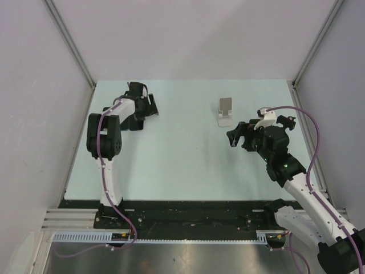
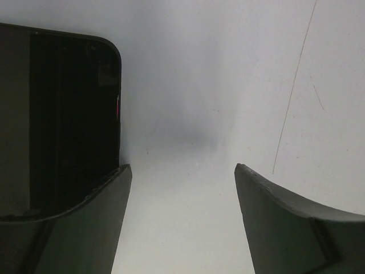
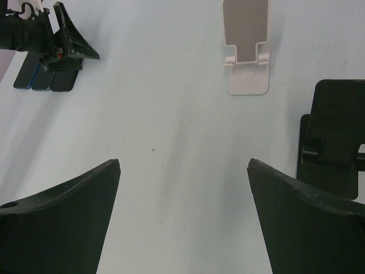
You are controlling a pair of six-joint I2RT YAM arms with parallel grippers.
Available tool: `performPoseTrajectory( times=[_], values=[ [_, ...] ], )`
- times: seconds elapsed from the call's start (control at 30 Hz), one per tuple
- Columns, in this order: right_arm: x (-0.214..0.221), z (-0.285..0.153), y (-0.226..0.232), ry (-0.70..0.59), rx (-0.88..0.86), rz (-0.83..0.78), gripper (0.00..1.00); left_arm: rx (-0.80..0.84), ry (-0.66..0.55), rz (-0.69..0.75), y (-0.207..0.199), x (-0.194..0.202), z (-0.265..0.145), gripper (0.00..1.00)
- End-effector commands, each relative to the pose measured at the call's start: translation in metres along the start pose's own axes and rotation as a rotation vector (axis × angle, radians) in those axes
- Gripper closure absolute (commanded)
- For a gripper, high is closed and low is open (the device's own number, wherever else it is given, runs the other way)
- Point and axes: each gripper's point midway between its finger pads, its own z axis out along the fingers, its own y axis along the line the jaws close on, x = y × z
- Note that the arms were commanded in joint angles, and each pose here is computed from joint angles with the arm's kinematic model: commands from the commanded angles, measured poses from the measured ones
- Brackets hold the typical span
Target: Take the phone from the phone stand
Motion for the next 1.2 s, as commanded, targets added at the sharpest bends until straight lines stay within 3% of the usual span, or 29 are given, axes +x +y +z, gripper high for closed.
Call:
performPoseTrajectory(
  times=[0.0,0.2,0.37,0.57,0.73,0.97,1.03,1.1,1.13,1.17],
  values=[
    [-0.009,-0.002,-0.002,-0.037,0.012,0.004,0.0,-0.008,-0.056,-0.04,0.001,-0.025,-0.019,0.21],
    [-0.018,0.0,-0.003,-0.07,0.015,-0.023,0.0,0.056,-0.089,-0.045,-0.018,-0.036,-0.041,0.19],
    [-0.031,0.008,-0.014,-0.081,0.058,-0.021,0.0,0.116,-0.165,0.017,-0.049,-0.046,-0.09,0.16],
    [-0.042,0.039,-0.033,-0.019,0.112,0.009,0.0,0.166,-0.208,0.145,-0.077,-0.015,-0.147,0.09],
    [-0.036,0.075,-0.035,0.059,0.087,0.005,0.0,0.195,-0.245,0.276,-0.087,0.033,-0.184,0.0],
    [-0.047,0.134,-0.04,0.09,0.097,-0.014,0.0,0.161,-0.398,0.303,-0.04,0.074,-0.221,0.0],
    [-0.059,0.149,-0.042,0.076,0.104,-0.023,0.0,0.161,-0.47,0.31,-0.033,0.074,-0.236,0.0],
    [-0.044,0.172,-0.053,0.126,0.134,-0.034,0.0,0.155,-0.506,0.317,-0.025,0.079,-0.236,0.0],
    [-0.06,0.18,-0.05,0.101,0.136,-0.041,0.0,0.16,-0.537,0.316,-0.025,0.077,-0.242,0.0],
    [-0.044,0.194,-0.061,0.149,0.163,-0.051,0.0,0.158,-0.554,0.316,-0.023,0.076,-0.241,0.0]
  ],
)
